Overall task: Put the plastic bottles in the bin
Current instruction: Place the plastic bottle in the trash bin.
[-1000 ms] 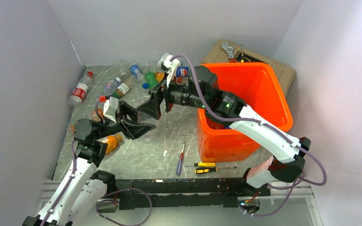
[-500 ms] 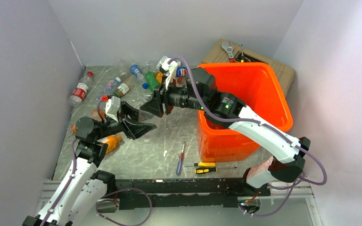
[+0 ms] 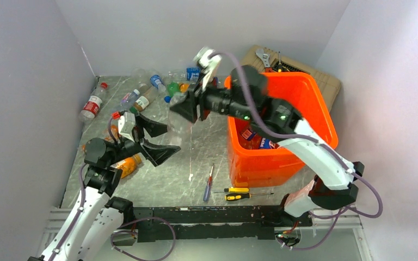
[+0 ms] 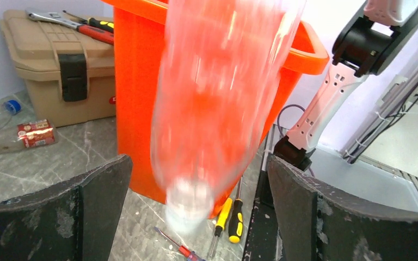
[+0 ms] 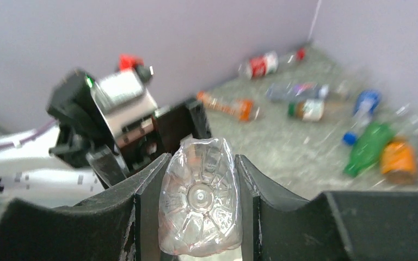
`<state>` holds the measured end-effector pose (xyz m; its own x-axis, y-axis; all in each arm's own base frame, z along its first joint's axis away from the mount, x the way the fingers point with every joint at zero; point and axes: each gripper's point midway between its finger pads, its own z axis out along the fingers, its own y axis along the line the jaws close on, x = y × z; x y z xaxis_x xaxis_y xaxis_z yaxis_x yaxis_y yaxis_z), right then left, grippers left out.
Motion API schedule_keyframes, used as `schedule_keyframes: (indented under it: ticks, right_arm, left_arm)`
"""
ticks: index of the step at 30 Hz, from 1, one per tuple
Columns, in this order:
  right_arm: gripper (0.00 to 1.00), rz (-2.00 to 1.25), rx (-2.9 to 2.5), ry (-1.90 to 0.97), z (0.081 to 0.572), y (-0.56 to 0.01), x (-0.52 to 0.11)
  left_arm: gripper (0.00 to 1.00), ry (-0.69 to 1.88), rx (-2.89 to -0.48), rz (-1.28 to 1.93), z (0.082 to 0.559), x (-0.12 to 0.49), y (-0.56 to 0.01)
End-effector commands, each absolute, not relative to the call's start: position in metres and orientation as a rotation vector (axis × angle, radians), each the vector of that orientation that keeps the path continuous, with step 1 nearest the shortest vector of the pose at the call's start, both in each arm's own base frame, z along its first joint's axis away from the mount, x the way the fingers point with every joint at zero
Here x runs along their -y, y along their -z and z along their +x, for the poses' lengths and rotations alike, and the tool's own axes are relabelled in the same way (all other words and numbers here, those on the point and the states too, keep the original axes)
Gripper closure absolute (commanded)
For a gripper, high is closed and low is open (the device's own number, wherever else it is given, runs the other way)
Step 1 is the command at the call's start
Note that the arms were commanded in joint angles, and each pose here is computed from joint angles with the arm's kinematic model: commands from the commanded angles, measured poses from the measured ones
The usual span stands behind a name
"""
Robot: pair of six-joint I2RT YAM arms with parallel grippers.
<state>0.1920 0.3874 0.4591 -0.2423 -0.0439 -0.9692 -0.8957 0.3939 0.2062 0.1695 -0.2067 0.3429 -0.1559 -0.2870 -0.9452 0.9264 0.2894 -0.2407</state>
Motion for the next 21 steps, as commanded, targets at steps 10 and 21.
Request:
schedule_keyframes:
  ticks: [10,21]
  right_arm:
    - [1.00,-0.023,-1.194,-0.411,0.228,-0.632,-0.149]
    - [1.00,0.205,-1.407,-0.075,0.262,-0.531,-0.085]
  left_arm:
    - [0.01,1.114,-1.301,0.617,0.184,0.199,-0.355]
    - [0.01,1.080,-1.375,0.569,0.197,0.197,-0.346]
